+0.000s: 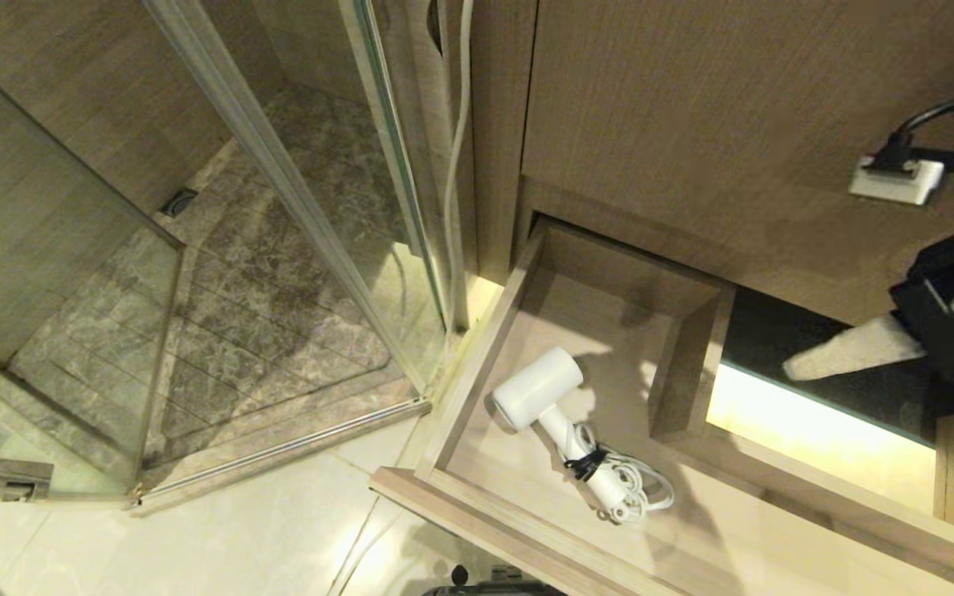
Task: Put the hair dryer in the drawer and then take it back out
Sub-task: Take the hairdryer out
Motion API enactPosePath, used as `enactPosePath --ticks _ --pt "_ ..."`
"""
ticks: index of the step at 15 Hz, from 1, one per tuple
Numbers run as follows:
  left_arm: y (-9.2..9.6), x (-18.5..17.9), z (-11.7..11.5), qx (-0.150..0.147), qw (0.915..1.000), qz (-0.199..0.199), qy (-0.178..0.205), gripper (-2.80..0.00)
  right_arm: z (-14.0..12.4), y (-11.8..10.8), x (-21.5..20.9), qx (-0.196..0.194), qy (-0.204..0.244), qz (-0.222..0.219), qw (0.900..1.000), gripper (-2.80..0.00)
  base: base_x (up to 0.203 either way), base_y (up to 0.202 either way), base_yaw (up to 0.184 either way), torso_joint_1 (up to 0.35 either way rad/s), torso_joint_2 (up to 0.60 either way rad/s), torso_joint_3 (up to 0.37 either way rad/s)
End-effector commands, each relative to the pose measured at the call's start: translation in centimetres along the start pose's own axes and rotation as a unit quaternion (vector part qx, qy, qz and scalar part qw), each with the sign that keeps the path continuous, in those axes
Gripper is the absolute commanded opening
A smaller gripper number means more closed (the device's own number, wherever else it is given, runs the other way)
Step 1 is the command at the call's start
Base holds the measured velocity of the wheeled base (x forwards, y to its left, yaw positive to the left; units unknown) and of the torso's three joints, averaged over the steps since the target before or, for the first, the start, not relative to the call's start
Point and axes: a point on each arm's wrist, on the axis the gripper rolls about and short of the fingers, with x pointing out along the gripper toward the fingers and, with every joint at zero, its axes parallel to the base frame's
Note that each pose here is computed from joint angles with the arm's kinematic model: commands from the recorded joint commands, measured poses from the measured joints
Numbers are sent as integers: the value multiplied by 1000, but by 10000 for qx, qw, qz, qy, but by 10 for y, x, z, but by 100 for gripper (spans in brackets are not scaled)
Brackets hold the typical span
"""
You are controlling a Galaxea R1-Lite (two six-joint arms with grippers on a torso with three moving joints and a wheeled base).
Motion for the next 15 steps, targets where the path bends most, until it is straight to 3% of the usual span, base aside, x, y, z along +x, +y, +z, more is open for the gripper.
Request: enactPosePath --ticks 1,8,9,12,15 --pt "0 0 0 0 10000 2 1 -280 -6 -7 21 -415 484 152 9979 -280 0 0 0 0 0 0" --pt "0 0 0 -4 10000 2 6 -280 -53 7 24 -498 1280 539 9891 -280 0 0 0 0 0 0" --pt "0 0 0 -4 10000 2 7 -280 -60 8 27 -518 1357 584 9877 0 0 0 0 0 0 0" --pt "0 0 0 -4 10000 2 7 -280 -79 11 46 -697 1450 726 9843 0 0 0 0 0 0 0" --pt "0 0 0 -4 10000 2 4 -280 -82 11 71 -971 934 780 9878 0 0 0 0 0 0 0"
